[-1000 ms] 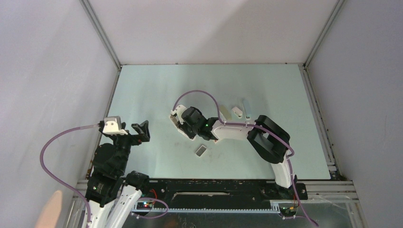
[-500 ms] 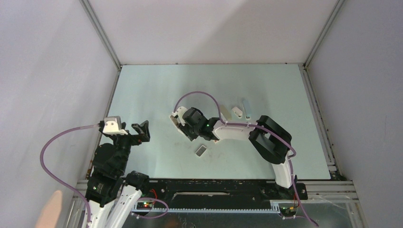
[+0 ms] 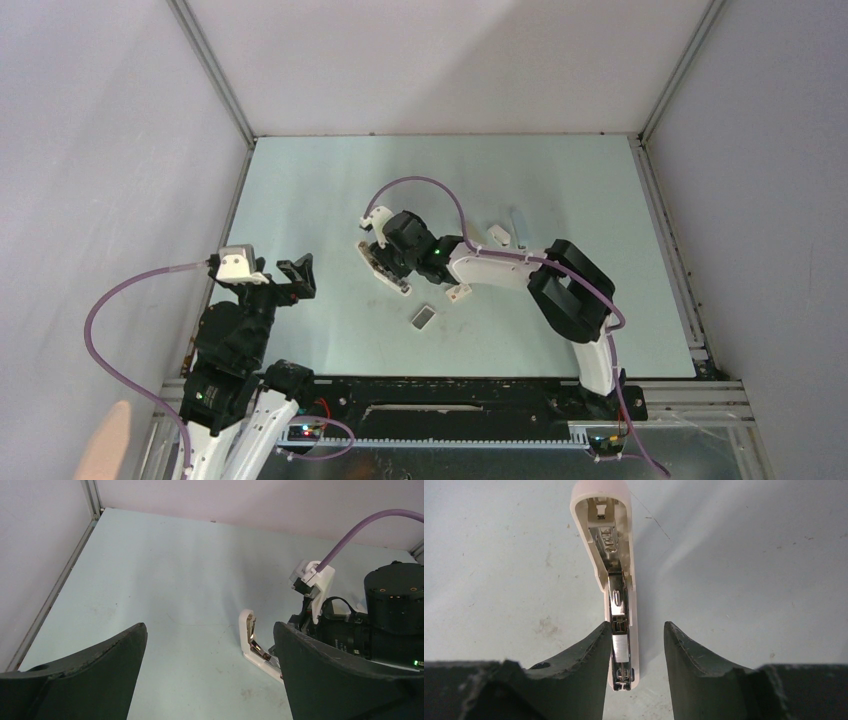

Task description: Load the staples into the stapler

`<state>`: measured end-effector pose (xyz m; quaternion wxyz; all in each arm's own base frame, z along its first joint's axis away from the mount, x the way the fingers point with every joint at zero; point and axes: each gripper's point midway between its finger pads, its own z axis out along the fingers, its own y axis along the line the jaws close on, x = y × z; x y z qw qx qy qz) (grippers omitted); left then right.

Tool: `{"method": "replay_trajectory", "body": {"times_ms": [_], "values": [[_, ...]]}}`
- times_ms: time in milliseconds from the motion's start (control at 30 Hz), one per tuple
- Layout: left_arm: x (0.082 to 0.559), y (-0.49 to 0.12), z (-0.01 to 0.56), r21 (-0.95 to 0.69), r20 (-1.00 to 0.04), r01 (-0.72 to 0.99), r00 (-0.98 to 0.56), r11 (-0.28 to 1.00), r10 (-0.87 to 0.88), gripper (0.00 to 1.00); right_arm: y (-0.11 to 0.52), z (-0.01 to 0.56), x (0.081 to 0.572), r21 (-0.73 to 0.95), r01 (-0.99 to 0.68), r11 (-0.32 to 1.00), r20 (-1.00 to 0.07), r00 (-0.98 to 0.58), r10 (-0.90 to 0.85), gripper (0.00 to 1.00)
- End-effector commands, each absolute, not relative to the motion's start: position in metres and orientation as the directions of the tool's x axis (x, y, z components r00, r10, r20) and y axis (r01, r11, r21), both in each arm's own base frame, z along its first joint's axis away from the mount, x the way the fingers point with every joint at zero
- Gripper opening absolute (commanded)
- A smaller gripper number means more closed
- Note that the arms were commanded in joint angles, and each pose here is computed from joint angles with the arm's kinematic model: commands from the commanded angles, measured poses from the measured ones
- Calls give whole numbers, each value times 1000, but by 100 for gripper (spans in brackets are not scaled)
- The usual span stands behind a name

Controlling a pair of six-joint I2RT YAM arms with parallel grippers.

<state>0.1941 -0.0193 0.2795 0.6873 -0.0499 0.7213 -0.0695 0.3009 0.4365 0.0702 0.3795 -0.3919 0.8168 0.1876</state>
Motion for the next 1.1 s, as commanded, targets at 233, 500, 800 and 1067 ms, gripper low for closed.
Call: {"method": "replay_trajectory", "body": {"times_ms": [233, 500, 800, 1067], "values": [[198, -21, 281, -176, -984, 28, -41, 984, -175, 100, 445, 65, 315, 1, -770, 638, -770, -407, -491, 46], [198, -21, 281, -177, -984, 28, -40, 984, -175, 100, 438, 56, 313, -4, -759, 651, -747, -430, -507, 45], [198, -21, 281, -176, -984, 29, -41, 984, -175, 100, 415, 59, 300, -15, -745, 667, -725, -451, -520, 45], [204, -20, 276, -175, -982, 6, -71, 985, -174, 100, 414, 102, 281, -20, -760, 650, -779, -395, -486, 45]]}}
